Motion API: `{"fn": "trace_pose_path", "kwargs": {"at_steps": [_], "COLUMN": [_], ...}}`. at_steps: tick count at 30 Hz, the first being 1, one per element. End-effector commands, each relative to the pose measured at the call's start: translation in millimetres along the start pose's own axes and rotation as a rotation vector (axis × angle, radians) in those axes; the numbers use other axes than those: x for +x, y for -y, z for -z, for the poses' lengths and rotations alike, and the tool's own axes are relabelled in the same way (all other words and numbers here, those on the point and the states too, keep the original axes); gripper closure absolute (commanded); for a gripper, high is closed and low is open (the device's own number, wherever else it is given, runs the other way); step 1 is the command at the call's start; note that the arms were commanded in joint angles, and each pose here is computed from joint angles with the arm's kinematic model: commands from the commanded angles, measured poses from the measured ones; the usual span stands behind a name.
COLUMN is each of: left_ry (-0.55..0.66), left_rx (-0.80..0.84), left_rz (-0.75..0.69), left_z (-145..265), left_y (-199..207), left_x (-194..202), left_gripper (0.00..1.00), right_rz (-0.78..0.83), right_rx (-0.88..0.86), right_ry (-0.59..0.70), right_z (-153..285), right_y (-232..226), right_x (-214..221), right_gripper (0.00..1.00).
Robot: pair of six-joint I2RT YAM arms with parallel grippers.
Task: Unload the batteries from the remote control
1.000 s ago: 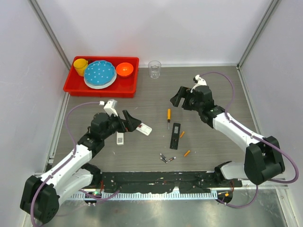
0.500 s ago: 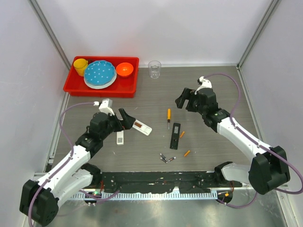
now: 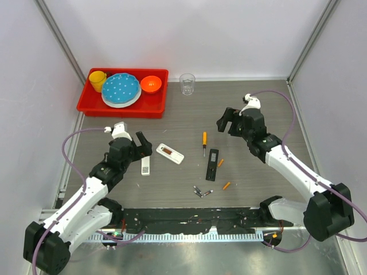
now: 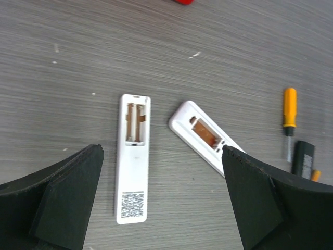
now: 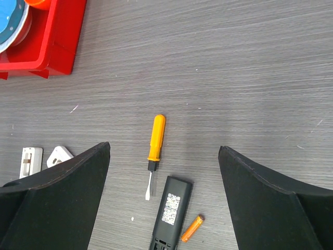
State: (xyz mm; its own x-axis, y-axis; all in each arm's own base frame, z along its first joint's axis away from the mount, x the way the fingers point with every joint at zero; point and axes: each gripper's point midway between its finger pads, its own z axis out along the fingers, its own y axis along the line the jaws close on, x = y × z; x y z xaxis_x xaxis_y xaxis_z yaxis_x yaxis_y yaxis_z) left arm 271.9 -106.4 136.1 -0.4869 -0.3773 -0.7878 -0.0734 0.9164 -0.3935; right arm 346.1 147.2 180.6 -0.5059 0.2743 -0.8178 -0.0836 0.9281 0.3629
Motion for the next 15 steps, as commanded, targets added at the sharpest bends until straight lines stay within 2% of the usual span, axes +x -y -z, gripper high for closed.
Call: {"fn": "trace_pose_path", "kwargs": {"at_steps": [1,15], "left_ry": [0.077,0.111], "left_rx": [-0.11,-0.289], "left_rz": [0.03,0.038], "left_z": [5.0,4.5], "left_y": [-15.2,-46.7], "left_x": [-22.3,-24.6], "left_gripper": [0.0,0.0], "right_rz": [0.018,0.052], "right_rx": [0.022,0.112], "right_ry": [0.076,0.104], "right_z": [10.3,20.4], "right_y": [3.8,23.8], "right_x": [-17.1,-18.8], "right_gripper": [0.1,0.1]}}
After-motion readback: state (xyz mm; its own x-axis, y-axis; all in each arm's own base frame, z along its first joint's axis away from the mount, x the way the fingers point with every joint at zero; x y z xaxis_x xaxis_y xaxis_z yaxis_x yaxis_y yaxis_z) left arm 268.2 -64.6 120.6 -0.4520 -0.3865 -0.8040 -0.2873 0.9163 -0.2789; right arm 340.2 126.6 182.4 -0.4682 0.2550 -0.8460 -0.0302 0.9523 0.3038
